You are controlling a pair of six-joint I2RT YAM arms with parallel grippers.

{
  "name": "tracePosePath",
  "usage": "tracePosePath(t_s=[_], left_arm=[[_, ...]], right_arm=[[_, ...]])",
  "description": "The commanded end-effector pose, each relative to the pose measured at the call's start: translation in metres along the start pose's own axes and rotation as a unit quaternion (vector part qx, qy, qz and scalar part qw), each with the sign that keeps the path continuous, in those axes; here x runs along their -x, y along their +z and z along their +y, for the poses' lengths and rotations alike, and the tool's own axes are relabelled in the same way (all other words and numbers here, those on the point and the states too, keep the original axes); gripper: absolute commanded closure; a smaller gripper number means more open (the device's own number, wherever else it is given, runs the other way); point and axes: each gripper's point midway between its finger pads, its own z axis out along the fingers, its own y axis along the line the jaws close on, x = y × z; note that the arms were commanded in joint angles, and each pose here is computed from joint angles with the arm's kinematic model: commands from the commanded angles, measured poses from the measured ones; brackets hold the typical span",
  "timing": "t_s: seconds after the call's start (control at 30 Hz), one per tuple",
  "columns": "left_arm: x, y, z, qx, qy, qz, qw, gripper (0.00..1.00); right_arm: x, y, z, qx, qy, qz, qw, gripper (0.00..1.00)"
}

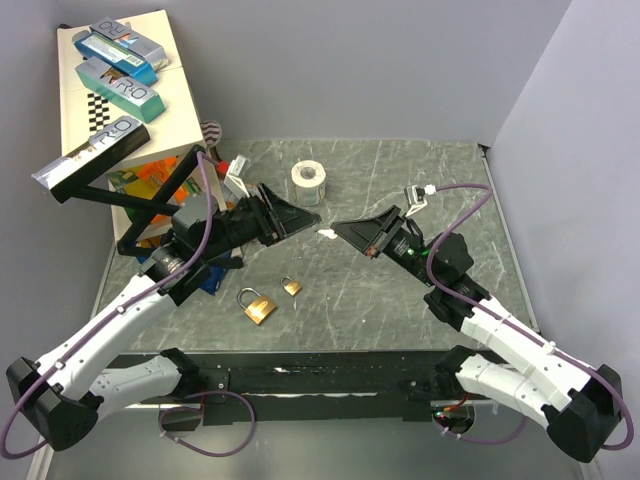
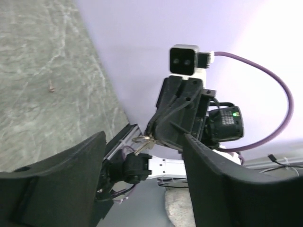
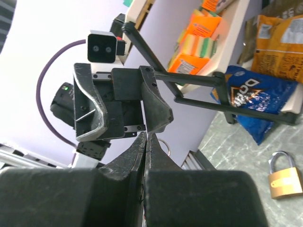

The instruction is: Unlock with the key

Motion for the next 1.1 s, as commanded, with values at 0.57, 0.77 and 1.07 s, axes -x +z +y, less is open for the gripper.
tracePosePath(t_s=[0.57,0.77,1.07], left_arm=[[-0.012,0.001,-0.021,-0.066,-0.015,0.039,0.997,0.74],[-0.014,0.000,-0.022,-0.072,-0.015,0.043,0.996,0.97],[-0.011,-0.007,0.006,-0.006,0.077,0.052,0.996,0.99]], right_arm=[[0.009,0.000,0.020,0.038,0.003,-0.017,0.999,1.00],[0.008,0.002,0.014,0.027,0.003,-0.015,1.000,1.00],[0.019,-0.015,0.001,-0.068,-0.102,-0.010,0.992,0.51]])
